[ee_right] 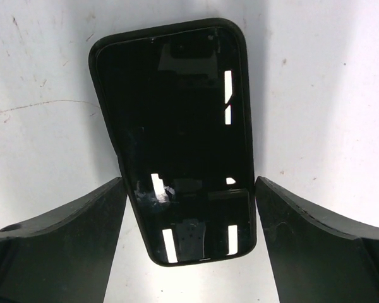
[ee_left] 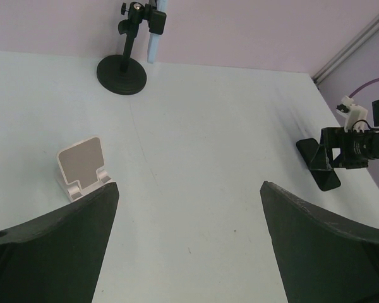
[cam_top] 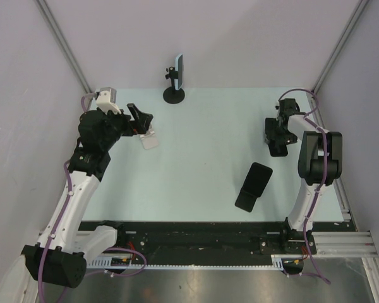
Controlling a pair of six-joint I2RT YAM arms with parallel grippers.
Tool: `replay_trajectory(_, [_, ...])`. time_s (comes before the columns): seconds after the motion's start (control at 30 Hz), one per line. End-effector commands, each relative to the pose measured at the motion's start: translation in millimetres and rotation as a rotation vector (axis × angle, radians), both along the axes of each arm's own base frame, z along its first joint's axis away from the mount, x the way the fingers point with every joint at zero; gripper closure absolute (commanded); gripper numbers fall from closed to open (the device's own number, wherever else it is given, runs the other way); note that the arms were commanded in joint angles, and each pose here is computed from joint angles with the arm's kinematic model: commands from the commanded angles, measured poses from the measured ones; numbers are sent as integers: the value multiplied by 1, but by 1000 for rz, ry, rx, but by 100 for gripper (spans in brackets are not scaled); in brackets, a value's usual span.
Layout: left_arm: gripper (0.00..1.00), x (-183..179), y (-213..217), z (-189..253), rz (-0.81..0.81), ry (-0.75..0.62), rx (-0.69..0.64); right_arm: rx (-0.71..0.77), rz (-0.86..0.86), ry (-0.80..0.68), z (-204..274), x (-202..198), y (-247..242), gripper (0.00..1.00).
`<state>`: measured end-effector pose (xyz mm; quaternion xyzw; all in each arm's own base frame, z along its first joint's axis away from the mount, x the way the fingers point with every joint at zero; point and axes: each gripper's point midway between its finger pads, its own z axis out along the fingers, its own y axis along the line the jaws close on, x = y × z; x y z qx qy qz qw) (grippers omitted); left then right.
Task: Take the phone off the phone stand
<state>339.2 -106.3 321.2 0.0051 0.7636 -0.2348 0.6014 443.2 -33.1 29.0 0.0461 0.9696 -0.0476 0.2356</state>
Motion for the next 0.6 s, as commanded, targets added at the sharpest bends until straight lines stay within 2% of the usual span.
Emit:
replay_trajectory(0.0, [0, -1, 0, 6, -14, -28, 14, 29, 105, 28, -8, 3, 4, 16])
replay_trajectory(0.2, [0, 0, 2, 4, -6, -27, 22, 30, 123, 41, -18, 5, -18, 37])
replay_trajectory(0.23, [0, 1, 2, 3, -5, -24, 24, 39, 109, 32, -18, 5, -28, 43])
replay_trajectory(0.57, [0, 7, 3, -8, 0, 2, 36, -32, -10, -79, 1, 21, -104, 46])
